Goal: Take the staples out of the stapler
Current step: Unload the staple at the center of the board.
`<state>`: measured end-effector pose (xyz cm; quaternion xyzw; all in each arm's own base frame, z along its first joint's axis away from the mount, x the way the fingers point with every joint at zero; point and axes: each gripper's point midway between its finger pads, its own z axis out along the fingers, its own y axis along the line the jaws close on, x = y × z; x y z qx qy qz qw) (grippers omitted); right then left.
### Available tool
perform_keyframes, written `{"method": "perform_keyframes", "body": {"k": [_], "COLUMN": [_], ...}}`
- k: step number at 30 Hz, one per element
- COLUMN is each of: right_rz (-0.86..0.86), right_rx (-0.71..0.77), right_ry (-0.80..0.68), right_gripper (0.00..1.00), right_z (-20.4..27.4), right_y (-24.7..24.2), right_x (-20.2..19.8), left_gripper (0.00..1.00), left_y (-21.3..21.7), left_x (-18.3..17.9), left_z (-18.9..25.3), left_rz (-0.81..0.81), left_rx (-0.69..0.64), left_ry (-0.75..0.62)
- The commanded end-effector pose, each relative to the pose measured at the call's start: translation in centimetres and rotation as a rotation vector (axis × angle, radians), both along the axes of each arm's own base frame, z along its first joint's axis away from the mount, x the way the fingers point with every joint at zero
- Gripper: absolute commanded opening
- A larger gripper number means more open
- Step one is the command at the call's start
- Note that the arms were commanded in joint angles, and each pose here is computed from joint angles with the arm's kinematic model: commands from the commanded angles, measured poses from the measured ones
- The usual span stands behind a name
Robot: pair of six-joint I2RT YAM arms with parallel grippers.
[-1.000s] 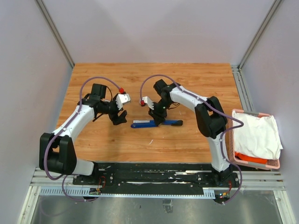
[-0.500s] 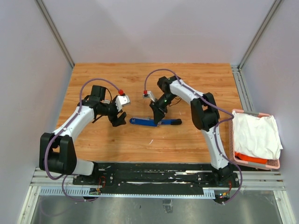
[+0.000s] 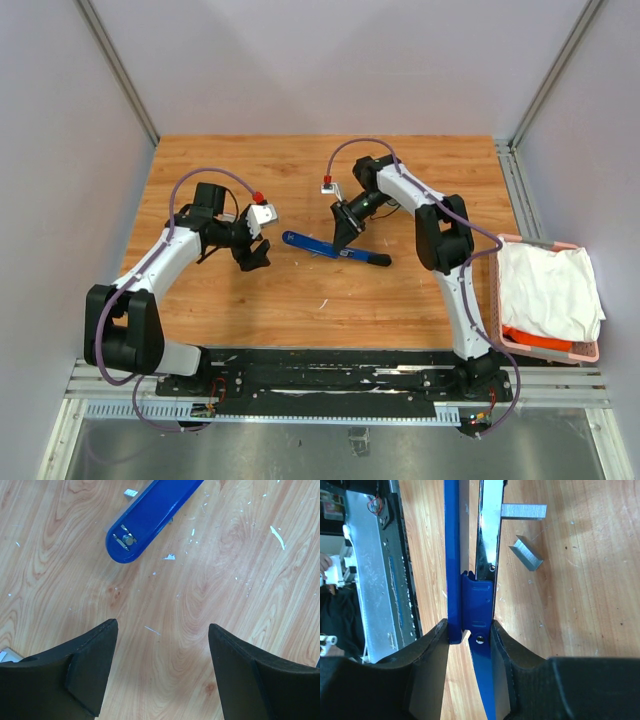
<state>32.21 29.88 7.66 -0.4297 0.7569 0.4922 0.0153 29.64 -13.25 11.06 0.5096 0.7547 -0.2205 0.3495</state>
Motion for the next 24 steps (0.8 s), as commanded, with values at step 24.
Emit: {"method": "perform_keyframes", "body": {"k": [24], "right_rz": [-0.204], "right_rx": [0.044], "right_ry": [0.286], "right_gripper": [0.01], "right_z": [0.1], "right_y": [1.0], "right_x": [1.6], "left_gripper": [0.77], "left_y": [-0.4], "left_x": [-0.3], "left_z": [-1.3], "left_rz": [-0.027], "left_rx": [-0.025], "left_ry": [0.043]}}
